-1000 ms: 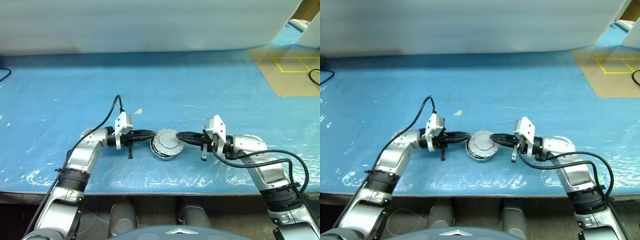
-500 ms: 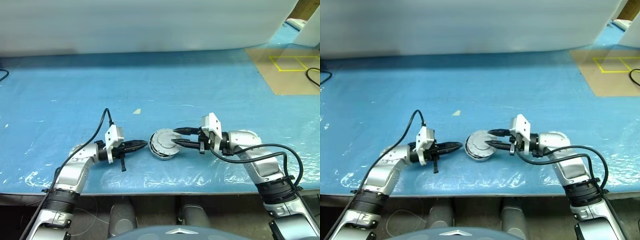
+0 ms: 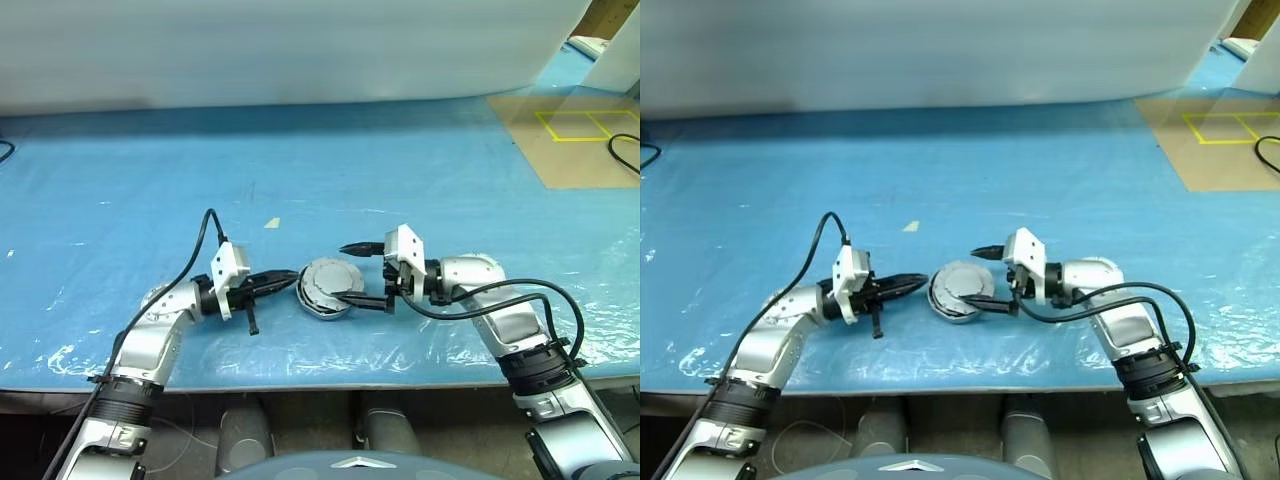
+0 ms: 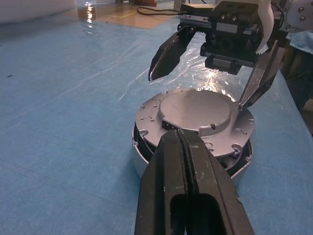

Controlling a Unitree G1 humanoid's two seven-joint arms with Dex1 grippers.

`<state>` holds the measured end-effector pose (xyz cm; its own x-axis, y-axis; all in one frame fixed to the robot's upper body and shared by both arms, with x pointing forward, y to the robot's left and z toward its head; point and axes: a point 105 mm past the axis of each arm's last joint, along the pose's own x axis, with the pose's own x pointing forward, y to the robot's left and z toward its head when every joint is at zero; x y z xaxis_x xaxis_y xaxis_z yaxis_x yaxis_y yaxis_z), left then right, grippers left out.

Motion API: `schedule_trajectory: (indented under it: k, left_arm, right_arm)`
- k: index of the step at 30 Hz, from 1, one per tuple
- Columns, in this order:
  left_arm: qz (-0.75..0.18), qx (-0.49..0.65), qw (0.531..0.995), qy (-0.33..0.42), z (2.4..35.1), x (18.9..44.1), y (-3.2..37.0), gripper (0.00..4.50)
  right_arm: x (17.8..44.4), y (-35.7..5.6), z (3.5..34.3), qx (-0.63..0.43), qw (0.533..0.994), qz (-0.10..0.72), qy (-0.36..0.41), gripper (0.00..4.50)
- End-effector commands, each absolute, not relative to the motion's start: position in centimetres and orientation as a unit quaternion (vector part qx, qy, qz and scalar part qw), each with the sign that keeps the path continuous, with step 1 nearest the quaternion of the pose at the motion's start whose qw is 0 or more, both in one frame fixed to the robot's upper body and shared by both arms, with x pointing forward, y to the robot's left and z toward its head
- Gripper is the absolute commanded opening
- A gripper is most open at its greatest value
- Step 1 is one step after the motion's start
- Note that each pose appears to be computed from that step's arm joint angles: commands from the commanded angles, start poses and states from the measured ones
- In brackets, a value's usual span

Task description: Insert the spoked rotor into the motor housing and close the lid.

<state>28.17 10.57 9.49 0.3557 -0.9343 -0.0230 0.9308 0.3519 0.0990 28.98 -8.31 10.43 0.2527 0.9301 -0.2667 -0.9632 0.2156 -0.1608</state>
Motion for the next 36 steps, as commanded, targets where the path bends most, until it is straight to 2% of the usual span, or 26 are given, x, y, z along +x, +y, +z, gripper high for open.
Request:
schedule_trajectory:
  k: [1,9,12,15,25,36]
  left_arm:
    - [-0.573,0.051,0.817,-0.038,10.5,28.1,10.2,0.00]
    - [-0.567,0.051,0.821,-0.039,10.4,28.2,10.3,0.00]
    - [-0.562,0.053,0.825,-0.039,10.5,28.3,10.5,0.00]
    - [-0.555,0.054,0.829,-0.039,10.4,28.3,10.8,0.00]
    - [-0.533,0.053,0.844,-0.041,10.5,28.8,11.6,0.00]
    - [-0.524,0.050,0.849,-0.042,10.2,28.8,11.6,0.00]
  right_arm:
    - [28.8,-7.4,11.0,-0.152,0.771,0.616,0.051,4.47]
    - [28.8,-6.0,10.0,-0.147,0.769,0.617,0.076,4.47]
    - [28.8,-5.7,10.0,-0.146,0.768,0.618,0.076,3.92]
    - [29.0,-5.5,10.3,-0.151,0.770,0.616,0.068,2.96]
    - [28.7,-4.6,9.9,-0.166,0.777,0.604,0.072,2.94]
    - [28.9,-5.3,8.0,-0.172,0.785,0.578,0.141,2.94]
